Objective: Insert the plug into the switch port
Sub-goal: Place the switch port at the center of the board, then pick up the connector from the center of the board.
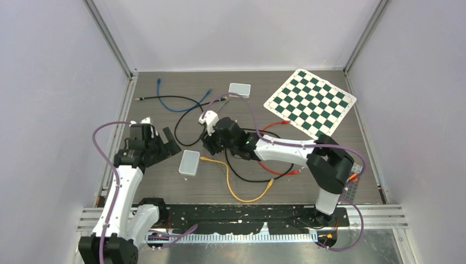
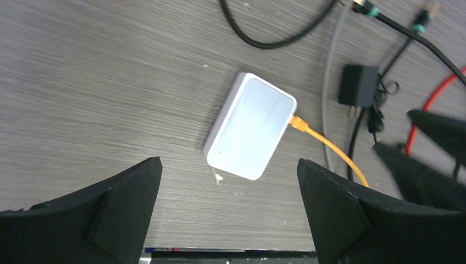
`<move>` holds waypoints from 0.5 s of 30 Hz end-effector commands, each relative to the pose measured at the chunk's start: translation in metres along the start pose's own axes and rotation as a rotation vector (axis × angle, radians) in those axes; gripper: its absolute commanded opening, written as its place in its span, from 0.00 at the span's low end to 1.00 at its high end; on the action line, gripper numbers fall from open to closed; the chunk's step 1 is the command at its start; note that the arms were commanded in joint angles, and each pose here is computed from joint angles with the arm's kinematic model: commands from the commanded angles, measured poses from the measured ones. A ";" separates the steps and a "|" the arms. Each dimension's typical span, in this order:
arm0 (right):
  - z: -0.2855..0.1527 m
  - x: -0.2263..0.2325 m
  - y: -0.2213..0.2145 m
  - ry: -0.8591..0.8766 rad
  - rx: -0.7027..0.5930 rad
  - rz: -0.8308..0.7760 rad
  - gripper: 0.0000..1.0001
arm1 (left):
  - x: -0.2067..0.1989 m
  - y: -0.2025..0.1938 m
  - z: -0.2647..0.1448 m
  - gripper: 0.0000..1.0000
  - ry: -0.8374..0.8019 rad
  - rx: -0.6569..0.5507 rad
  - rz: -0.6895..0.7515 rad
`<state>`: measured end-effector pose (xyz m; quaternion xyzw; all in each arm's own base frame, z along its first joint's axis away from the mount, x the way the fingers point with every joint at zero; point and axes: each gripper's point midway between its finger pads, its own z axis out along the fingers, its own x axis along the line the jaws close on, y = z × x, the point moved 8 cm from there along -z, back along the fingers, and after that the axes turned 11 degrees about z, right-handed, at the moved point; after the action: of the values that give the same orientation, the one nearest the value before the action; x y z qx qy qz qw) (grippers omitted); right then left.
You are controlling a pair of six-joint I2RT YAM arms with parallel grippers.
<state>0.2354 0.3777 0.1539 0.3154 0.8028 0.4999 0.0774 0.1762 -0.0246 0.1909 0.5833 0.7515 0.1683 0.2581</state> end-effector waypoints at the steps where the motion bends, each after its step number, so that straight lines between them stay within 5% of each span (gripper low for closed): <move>1: -0.038 -0.026 0.027 -0.255 -0.068 0.307 0.50 | -0.013 -0.008 -0.004 0.98 -0.221 -0.095 0.068; 4: -0.046 -0.050 0.020 -0.344 -0.050 0.524 0.47 | -0.017 -0.009 -0.008 0.97 -0.269 -0.100 0.076; 15: -0.019 -0.116 0.011 -0.633 -0.050 0.783 0.45 | -0.026 -0.014 -0.009 0.97 -0.328 -0.104 0.096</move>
<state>0.3067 0.2842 0.1393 0.6767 0.6206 0.3750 0.1274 0.1609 -0.0481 0.1884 0.6182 0.6879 0.1139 0.3629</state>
